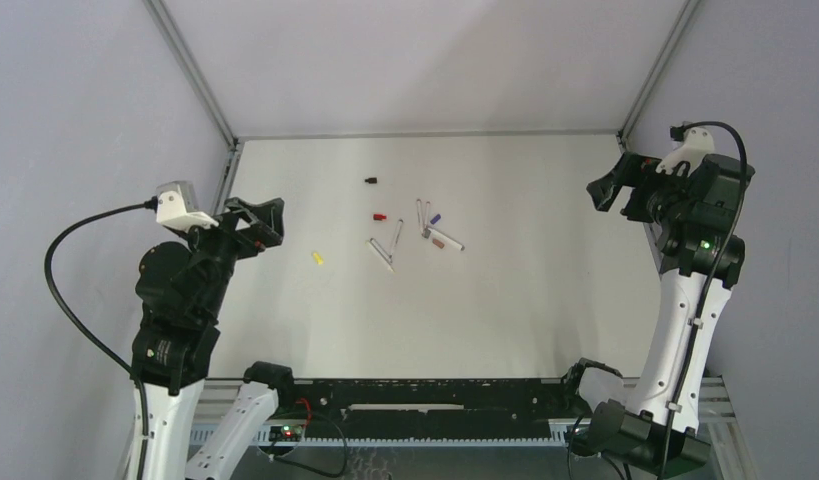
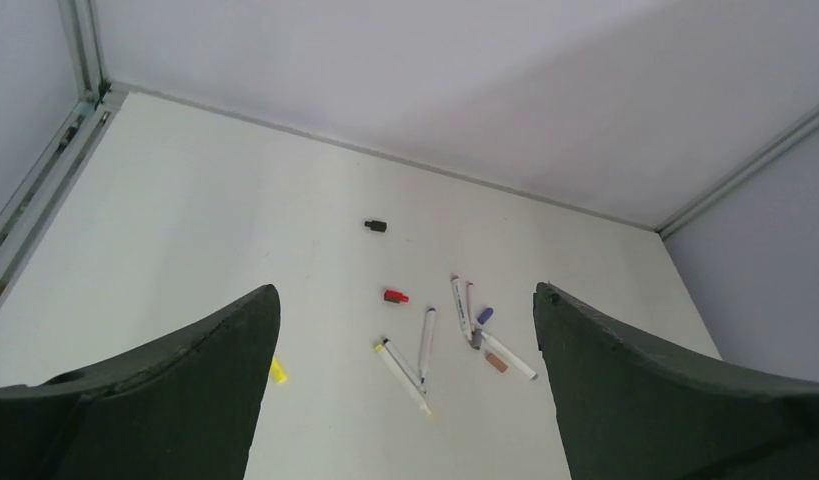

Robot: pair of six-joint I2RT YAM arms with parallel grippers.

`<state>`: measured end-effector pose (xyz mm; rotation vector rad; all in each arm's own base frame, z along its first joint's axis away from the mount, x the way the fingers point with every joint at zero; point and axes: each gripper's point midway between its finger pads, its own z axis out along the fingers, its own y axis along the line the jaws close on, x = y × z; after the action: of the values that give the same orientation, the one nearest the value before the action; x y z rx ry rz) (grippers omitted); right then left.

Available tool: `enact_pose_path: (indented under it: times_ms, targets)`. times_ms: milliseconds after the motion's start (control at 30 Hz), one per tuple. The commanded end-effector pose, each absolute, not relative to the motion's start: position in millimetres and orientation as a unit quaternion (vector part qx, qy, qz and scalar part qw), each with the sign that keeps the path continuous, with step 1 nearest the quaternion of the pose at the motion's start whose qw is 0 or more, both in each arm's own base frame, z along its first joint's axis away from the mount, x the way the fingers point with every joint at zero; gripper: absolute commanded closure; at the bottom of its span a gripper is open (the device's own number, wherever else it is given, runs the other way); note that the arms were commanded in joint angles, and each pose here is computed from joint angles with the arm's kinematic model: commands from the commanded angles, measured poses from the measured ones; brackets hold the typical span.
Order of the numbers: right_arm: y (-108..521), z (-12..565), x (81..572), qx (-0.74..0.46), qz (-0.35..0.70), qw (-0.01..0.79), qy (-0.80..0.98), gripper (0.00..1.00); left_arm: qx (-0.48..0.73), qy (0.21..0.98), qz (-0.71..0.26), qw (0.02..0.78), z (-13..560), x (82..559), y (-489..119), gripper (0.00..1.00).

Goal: Insert the pens into the pen caps
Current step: Pick up the pen from the center of the board.

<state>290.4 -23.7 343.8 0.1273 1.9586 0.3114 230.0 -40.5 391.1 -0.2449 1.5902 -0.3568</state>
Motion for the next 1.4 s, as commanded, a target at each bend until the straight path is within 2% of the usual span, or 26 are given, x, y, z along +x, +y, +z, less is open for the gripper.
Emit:
enact_pose_path:
  times_ms: [0, 200, 433, 567, 700, 933, 1133, 1233, 1300, 1367]
  targets:
    - [-23, 350, 292, 0.074, 0.134, 0.544, 0.825, 0.01, -0.134, 0.709, -0.182, 0.668, 376, 227, -41, 0.00]
    - [-2, 349, 295, 0.027, 0.179, 0.534, 0.826, 0.01, -0.162, 0.718, -0.212, 0.643, 349, 228, -46, 0.00]
    - [57, 329, 277, -0.194, 0.238, 0.499, 0.810, 0.01, -0.200, 0.731, -0.286, 0.586, 302, 245, -68, 0.01]
    - [79, 309, 269, -0.255, 0.269, 0.469, 0.802, 0.01, -0.225, 0.754, -0.320, 0.528, 257, 257, -87, 0.05]
    - [87, 289, 266, -0.272, 0.287, 0.443, 0.805, 0.01, -0.256, 0.789, -0.289, 0.478, 207, 262, -99, 0.06]
    - [89, 244, 267, -0.219, 0.312, 0.378, 0.844, 0.04, -0.318, 0.828, -0.194, 0.420, 143, 276, -111, 0.15]
    - [91, 225, 269, -0.204, 0.310, 0.375, 0.849, 0.06, -0.330, 0.851, -0.118, 0.390, 118, 307, -122, 0.32]
    - [89, 221, 270, -0.201, 0.308, 0.376, 0.850, 0.06, -0.325, 0.867, -0.098, 0.366, 104, 325, -135, 0.45]
    - [90, 220, 270, -0.198, 0.311, 0.377, 0.849, 0.06, -0.321, 0.870, -0.101, 0.360, 104, 338, -146, 0.49]
    - [89, 217, 270, -0.196, 0.312, 0.377, 0.849, 0.06, -0.313, 0.875, -0.103, 0.355, 104, 348, -155, 0.50]
